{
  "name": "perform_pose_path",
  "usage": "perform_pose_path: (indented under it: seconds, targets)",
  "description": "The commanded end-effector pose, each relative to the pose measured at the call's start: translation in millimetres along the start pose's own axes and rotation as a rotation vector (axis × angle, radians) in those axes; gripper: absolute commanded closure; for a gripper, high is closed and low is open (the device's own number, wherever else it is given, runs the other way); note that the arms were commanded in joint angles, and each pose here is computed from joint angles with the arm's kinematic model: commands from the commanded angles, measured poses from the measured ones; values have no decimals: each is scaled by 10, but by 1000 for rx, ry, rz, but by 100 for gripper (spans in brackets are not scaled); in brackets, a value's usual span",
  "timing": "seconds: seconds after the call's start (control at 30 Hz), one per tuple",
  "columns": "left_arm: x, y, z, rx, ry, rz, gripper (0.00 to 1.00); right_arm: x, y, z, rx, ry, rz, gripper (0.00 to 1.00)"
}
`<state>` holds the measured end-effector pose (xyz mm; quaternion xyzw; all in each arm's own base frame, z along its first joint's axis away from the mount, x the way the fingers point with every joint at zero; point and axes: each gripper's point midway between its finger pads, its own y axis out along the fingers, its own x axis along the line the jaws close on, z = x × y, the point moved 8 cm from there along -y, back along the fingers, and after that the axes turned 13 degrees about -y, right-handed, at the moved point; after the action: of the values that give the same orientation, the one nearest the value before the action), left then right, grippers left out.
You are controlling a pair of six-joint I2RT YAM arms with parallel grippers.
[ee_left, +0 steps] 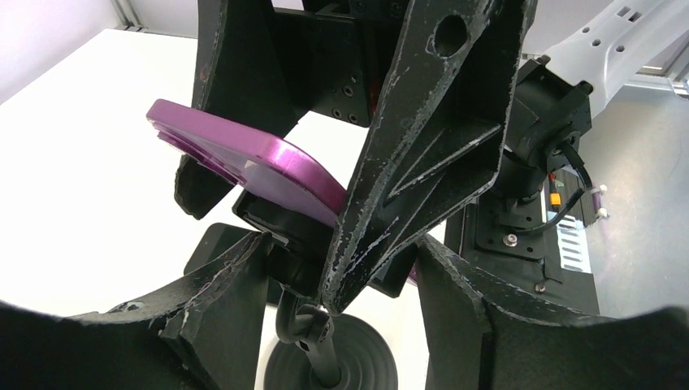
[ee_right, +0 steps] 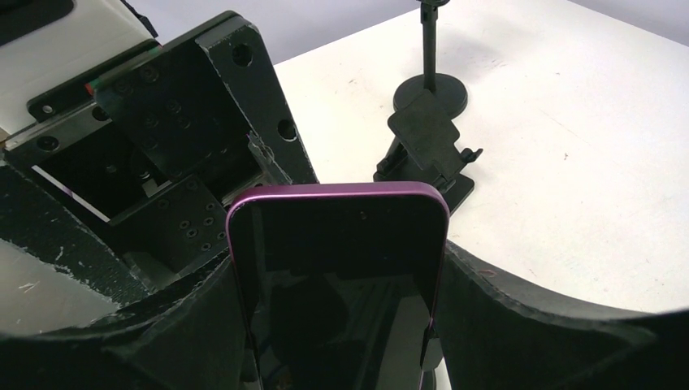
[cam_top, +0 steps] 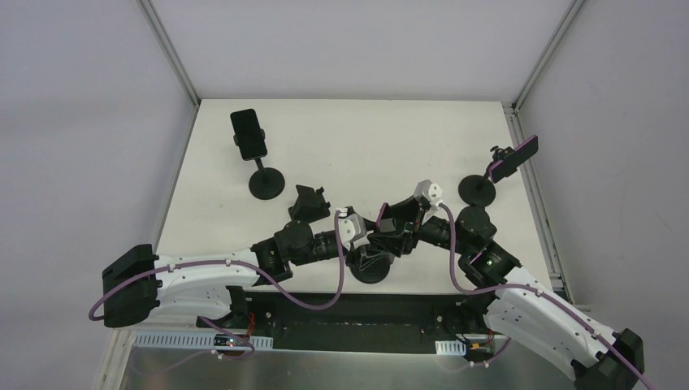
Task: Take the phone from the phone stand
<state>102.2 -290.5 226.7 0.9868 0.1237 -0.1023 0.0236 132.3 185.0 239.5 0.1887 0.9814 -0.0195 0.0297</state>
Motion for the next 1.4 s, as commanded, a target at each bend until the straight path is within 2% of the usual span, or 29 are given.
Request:
perform_pose_path:
  seconds: [0.0, 0.23, 0.53, 0.7, 0.73, 0.83, 0.93, 1.2, 1.27, 1.37]
  targets:
    - [-492, -31, -83, 27, -58, 355, 100, -575, -45, 106, 55, -116, 357, 100]
    - [-492, -69, -67, 29, -61, 361, 100, -594, -56, 115, 36, -104, 343, 100]
    - [-508, -92, -69, 36, -54, 403, 100, -489, -51, 96, 3, -84, 162, 100]
    - [-455, -76, -86, 21, -54, 352, 100, -478, -17, 64, -23, -11, 171, 100]
    - [-436, -67, -94, 15, -60, 327, 98, -486, -5, 59, -41, 13, 196, 100]
    - [-384, -47, -130, -8, -63, 266, 72, -450, 48, 66, -75, 41, 239, 100]
    - [-375, -18, -188, -24, -60, 250, 56, -350, 122, 82, -73, 26, 268, 100]
    - [-346, 46, -239, -37, -77, 210, 44, -231, 133, 39, -113, 27, 450, 100]
    - [-341, 53, -249, -41, -79, 203, 37, -224, 107, 43, -110, 27, 486, 100]
    - [-332, 59, -256, -44, -79, 192, 36, -200, 85, 60, -104, 25, 501, 100]
